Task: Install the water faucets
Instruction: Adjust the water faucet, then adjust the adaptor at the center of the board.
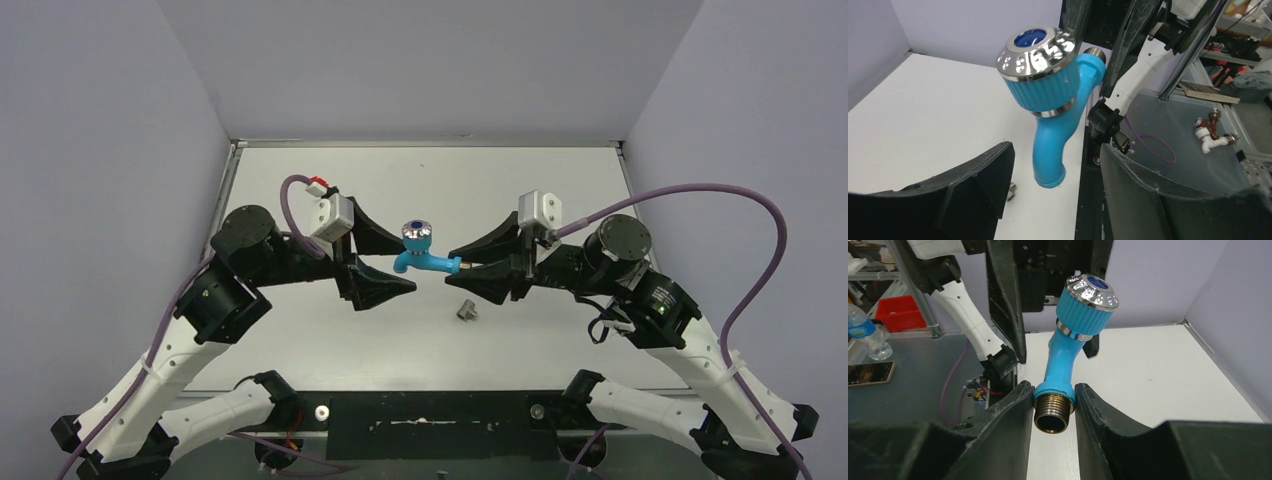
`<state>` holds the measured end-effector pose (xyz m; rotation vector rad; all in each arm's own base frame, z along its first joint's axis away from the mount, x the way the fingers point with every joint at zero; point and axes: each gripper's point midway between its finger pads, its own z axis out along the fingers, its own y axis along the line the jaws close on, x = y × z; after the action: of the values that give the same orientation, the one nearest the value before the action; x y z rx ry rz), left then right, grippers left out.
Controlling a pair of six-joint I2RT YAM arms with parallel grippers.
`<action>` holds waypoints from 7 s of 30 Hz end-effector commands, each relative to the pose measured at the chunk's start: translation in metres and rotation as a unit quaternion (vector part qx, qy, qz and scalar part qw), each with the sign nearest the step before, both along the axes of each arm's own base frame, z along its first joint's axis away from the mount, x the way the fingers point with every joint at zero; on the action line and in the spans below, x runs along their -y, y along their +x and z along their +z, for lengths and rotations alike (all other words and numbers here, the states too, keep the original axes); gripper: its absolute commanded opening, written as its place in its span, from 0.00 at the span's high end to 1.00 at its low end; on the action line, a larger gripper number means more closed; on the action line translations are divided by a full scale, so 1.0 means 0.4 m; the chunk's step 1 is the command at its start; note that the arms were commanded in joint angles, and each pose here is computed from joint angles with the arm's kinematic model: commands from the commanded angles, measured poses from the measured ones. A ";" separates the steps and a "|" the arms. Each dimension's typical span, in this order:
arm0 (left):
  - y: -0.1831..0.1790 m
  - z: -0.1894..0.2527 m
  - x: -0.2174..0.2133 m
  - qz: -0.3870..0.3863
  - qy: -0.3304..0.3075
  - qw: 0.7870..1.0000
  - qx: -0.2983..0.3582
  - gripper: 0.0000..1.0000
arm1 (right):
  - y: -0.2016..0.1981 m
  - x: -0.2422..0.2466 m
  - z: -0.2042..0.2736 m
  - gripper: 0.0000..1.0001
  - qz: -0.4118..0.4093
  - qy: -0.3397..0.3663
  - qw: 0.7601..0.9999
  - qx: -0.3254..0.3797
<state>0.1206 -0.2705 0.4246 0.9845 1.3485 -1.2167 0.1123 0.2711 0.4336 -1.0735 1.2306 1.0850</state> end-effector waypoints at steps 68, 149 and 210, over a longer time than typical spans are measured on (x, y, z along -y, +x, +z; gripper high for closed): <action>-0.092 0.111 0.048 -0.159 -0.084 0.983 0.032 1.00 | -0.028 -0.033 0.062 0.44 0.059 0.044 0.996 0.041; 0.006 -0.002 0.052 -0.051 -0.036 0.998 0.002 1.00 | 0.027 0.028 0.082 0.37 -0.051 0.059 0.997 0.028; 0.222 -0.372 -0.076 0.212 0.110 0.953 -0.187 1.00 | 0.237 0.051 -1.006 0.16 -0.366 -0.313 0.755 -0.445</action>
<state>0.2067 -0.2397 0.2471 0.5759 2.0107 -0.9499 0.2031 0.2417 0.0253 -0.3818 2.6594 0.5205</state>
